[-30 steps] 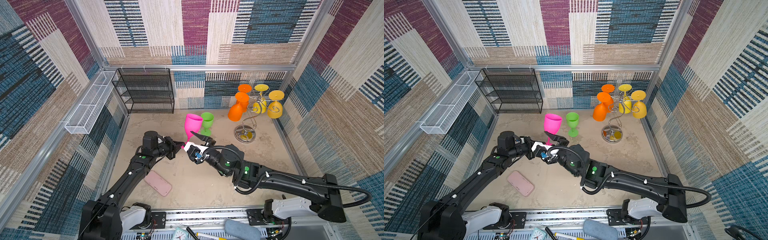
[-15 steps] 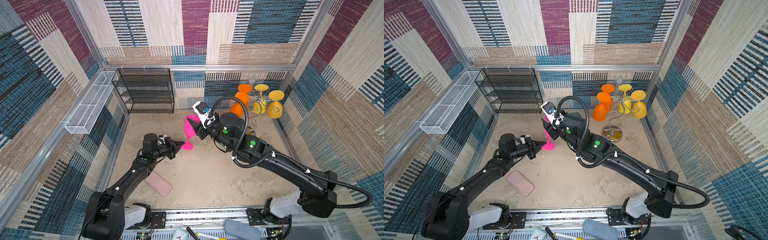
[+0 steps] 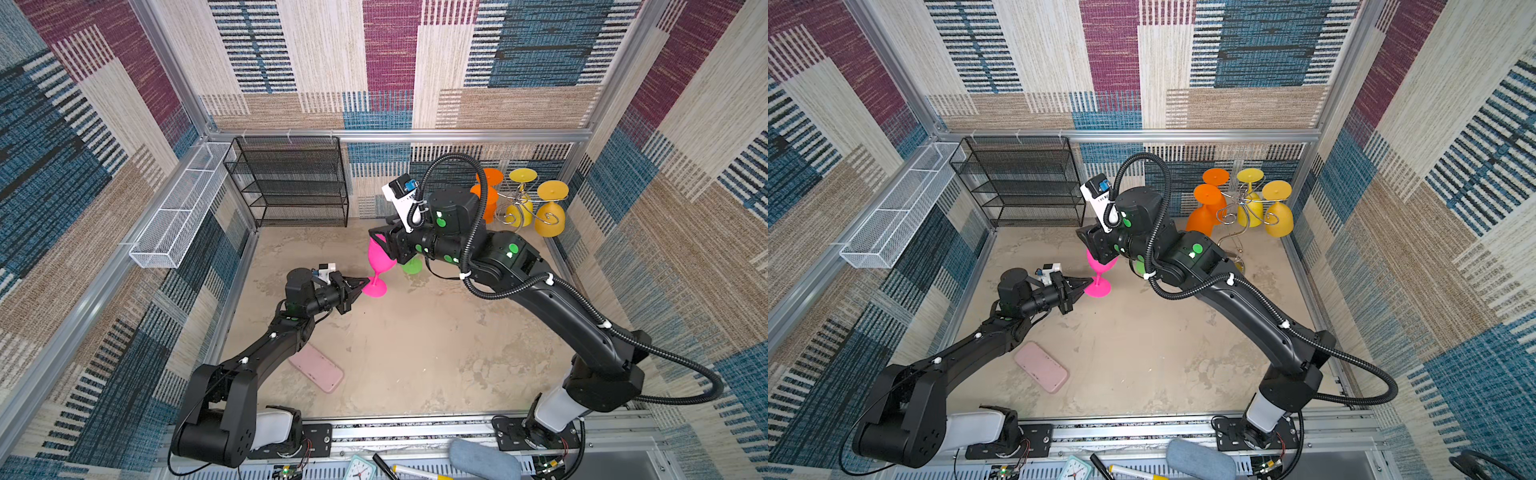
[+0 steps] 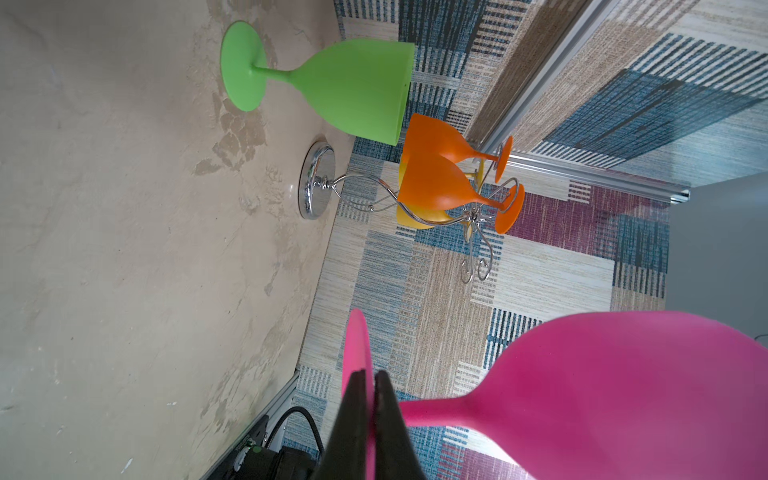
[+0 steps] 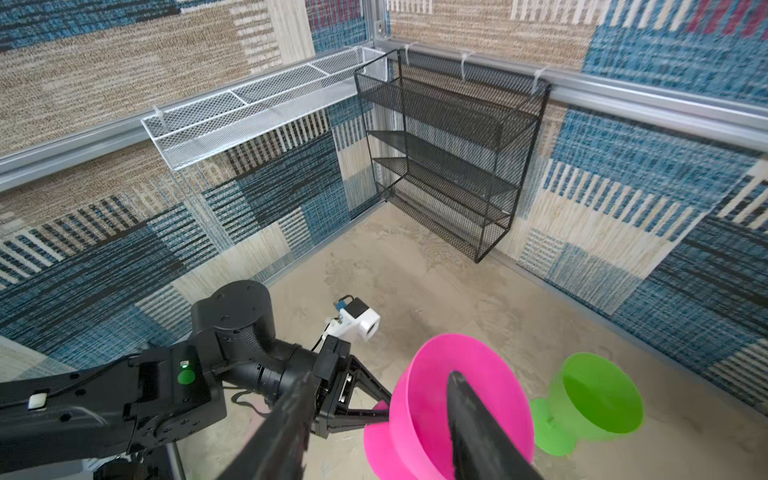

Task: Take the wine glass off the wine glass rack
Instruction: Pick up the wine glass from the wine glass rack.

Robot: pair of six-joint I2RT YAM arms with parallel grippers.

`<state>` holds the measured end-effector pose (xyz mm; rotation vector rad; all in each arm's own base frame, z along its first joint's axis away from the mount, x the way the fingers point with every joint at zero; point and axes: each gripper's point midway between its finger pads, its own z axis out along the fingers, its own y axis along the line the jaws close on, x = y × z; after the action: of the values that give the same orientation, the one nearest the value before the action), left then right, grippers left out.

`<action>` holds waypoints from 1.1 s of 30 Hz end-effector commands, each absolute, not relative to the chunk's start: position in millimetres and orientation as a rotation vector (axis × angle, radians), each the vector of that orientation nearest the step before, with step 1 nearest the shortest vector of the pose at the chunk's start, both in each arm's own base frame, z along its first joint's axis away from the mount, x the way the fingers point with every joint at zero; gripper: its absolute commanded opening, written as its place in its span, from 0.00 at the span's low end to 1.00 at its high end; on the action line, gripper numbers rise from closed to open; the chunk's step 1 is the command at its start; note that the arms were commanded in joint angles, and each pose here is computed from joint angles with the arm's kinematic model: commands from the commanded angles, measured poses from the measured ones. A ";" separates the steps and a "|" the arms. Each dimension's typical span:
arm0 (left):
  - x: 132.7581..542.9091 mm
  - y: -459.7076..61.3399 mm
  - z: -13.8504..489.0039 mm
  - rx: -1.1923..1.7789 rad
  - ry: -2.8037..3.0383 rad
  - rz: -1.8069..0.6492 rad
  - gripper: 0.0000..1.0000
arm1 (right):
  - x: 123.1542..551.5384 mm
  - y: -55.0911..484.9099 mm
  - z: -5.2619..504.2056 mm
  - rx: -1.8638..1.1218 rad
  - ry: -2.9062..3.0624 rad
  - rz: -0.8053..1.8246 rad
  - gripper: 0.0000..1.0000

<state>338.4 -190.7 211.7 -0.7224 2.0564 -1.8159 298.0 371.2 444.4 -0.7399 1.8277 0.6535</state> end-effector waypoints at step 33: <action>342.9 -181.6 228.4 -0.553 1.949 -1.810 0.00 | 291.4 389.0 365.9 -0.927 2.093 0.620 0.27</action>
<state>341.5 -181.5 214.7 -0.6303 2.0052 -1.7972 296.6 387.7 371.0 -0.8918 2.0800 0.6082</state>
